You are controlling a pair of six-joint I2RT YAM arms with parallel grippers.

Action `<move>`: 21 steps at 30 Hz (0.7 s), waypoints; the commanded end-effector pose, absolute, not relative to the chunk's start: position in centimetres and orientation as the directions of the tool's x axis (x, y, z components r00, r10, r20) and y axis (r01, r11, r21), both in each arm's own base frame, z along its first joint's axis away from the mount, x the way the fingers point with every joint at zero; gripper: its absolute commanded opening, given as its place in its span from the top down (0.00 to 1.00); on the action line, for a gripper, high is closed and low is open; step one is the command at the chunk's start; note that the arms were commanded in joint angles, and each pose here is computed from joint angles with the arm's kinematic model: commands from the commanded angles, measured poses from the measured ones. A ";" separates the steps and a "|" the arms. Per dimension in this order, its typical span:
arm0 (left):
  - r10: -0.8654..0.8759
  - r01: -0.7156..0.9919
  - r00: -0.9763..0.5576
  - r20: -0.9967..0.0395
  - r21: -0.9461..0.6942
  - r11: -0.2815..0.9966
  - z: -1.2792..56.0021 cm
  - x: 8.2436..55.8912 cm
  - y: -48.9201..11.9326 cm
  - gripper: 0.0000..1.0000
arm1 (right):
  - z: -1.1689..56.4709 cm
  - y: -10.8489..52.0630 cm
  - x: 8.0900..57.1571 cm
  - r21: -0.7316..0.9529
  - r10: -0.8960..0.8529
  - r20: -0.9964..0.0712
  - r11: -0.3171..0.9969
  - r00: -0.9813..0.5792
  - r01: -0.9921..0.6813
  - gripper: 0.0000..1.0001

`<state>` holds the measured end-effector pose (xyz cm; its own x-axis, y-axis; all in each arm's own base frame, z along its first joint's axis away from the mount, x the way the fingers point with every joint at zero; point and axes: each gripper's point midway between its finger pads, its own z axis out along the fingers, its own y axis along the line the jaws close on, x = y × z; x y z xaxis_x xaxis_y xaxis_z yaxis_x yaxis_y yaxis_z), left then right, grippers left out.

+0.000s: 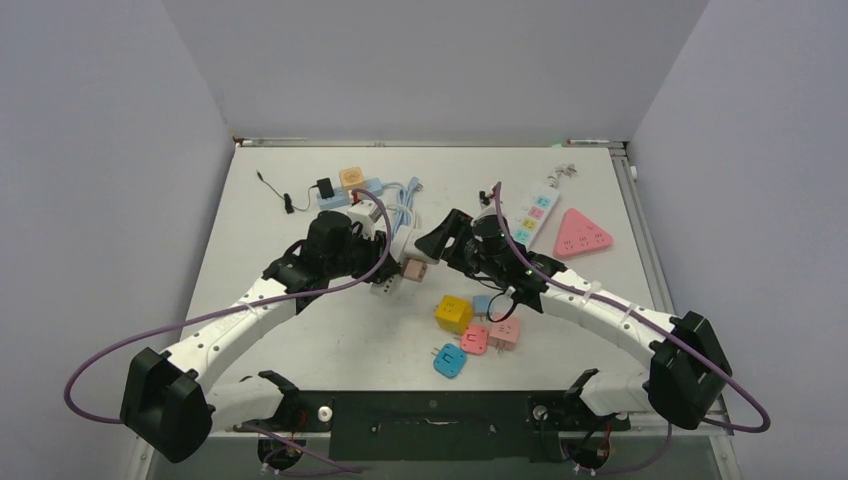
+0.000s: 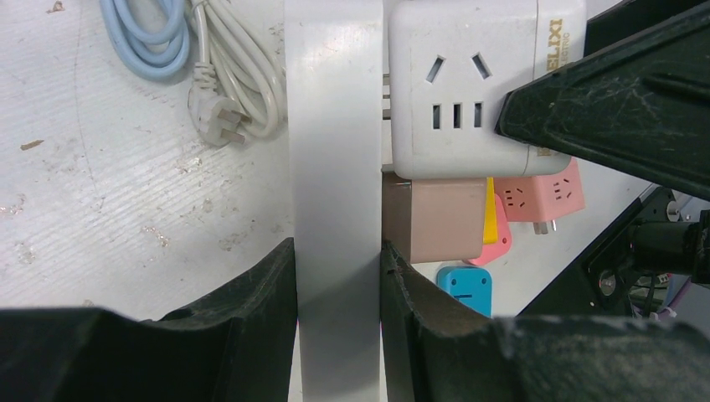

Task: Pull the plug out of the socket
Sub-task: Remove the plug from the socket.

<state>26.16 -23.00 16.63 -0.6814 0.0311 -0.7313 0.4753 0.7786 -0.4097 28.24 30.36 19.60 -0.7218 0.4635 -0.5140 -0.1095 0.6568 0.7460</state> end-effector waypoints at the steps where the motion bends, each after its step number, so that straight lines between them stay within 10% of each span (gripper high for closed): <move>1: 0.008 0.527 -0.601 -0.799 -0.389 0.756 20.1 27.4 -23.9 1.00 | 20.3 29.7 29.6 0.700 0.483 -0.562 0.710 -0.672 -0.076 0.95; 21: -0.017 0.524 -0.629 -0.777 -0.440 0.729 20.1 27.5 -24.0 1.00 | 21.1 29.6 29.2 0.709 0.485 -0.568 0.699 -0.665 -0.095 0.95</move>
